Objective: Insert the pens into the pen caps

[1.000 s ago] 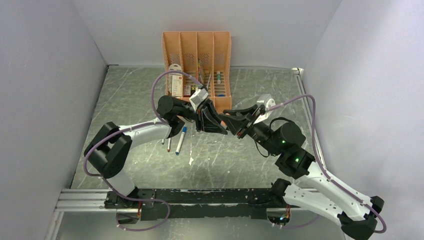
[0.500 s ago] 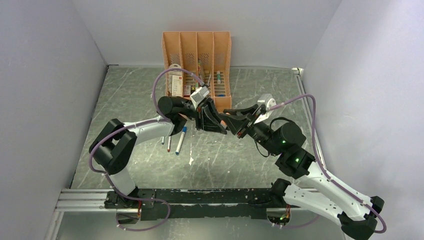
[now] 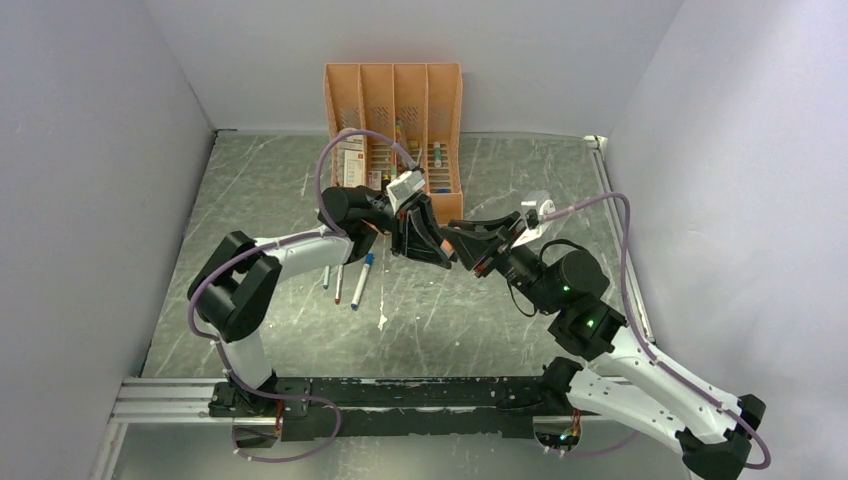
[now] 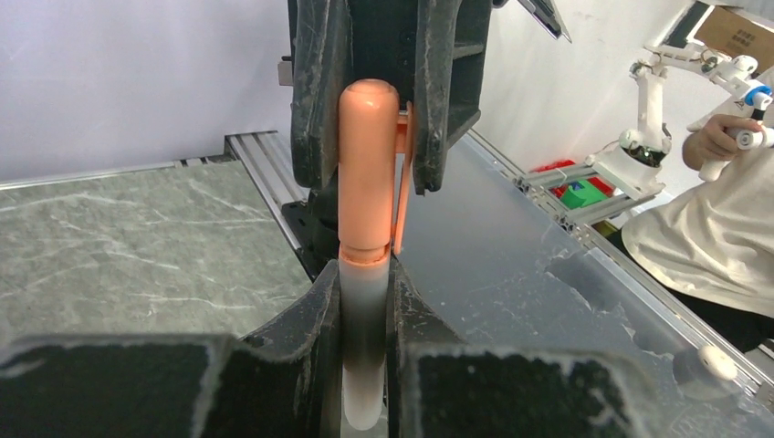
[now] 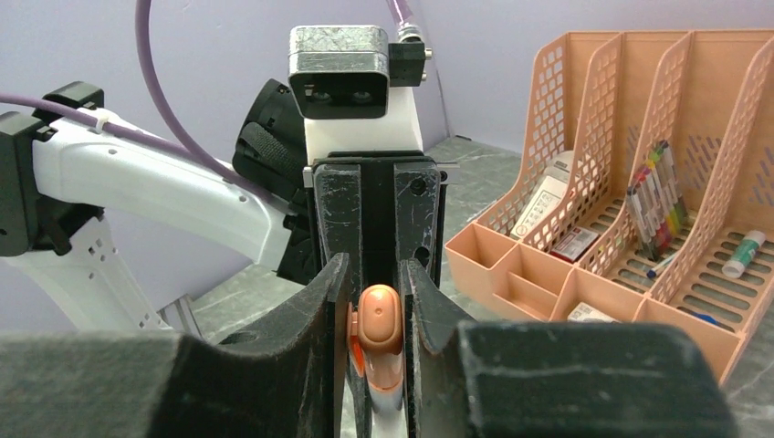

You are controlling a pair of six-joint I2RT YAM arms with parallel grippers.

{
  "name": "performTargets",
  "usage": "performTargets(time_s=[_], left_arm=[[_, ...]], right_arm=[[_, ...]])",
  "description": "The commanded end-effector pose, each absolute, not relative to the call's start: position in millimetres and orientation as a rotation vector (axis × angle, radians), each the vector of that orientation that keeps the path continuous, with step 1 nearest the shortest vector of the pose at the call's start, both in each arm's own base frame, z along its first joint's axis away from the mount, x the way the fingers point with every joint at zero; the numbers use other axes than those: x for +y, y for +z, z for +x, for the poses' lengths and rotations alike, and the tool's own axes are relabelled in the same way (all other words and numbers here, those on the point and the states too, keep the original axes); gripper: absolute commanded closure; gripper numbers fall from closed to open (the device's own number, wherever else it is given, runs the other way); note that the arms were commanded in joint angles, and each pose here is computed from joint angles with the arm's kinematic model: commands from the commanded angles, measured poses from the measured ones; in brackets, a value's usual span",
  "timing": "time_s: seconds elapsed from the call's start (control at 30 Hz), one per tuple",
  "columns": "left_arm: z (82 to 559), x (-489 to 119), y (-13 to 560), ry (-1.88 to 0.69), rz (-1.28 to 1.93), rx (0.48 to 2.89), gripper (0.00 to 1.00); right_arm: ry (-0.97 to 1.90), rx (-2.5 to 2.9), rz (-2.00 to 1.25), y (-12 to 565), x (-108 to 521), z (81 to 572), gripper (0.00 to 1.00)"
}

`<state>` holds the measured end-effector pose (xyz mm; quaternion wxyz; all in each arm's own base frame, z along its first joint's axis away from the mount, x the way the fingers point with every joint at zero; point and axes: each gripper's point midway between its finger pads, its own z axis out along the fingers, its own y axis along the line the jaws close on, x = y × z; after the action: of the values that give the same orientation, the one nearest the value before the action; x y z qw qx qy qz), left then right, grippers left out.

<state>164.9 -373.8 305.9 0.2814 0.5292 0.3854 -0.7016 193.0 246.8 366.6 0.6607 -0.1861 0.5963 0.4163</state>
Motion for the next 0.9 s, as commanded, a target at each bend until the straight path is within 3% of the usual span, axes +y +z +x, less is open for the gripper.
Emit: performTargets(time_s=[0.0, 0.87], left_arm=[[195.1, -374.1, 364.0, -1.811, 1.229, 0.891, 0.93], [217.5, -374.3, 420.6, -1.712, 1.19, 0.816, 0.93]], right_arm=[[0.987, 1.637, -0.544, 276.7, 260.7, 173.7, 1.0], [1.021, 1.927, -0.561, 177.8, 266.9, 155.5, 1.0]])
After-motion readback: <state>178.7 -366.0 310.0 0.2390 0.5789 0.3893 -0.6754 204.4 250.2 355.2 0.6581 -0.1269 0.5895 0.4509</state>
